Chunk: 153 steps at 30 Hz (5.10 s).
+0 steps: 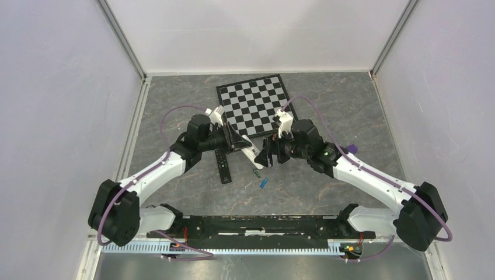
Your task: Load the batteries into the remote control
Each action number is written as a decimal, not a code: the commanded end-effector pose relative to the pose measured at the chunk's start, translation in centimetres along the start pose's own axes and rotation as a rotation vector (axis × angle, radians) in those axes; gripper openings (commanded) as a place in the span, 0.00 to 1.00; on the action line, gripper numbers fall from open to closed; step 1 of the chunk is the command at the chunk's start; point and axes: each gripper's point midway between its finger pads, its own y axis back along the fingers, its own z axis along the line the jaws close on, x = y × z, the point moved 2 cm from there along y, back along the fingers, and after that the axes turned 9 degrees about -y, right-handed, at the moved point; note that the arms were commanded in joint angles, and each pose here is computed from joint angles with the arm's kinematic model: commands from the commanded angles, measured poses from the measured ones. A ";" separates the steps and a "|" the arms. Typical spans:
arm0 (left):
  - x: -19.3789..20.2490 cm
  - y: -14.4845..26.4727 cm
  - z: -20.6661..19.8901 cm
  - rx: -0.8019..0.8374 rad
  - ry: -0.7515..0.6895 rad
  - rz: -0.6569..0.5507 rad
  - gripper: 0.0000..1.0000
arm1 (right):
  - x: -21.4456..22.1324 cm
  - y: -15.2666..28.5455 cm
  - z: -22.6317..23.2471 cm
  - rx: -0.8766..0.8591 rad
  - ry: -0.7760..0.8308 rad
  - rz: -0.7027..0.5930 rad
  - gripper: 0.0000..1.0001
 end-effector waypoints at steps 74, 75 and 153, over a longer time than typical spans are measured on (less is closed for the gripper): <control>-5.3 3.0 -5.4 0.297 -0.038 -0.429 0.02 | -6.6 1.6 2.2 -0.097 -0.394 -0.482 0.39; -5.3 3.0 -5.4 0.297 -0.038 -0.427 0.02 | -6.8 1.6 2.2 -0.099 -0.391 -0.485 0.37; -1.9 -4.6 2.0 -0.084 -0.027 -0.258 0.02 | -2.7 0.1 -8.2 0.080 -0.351 -0.460 0.34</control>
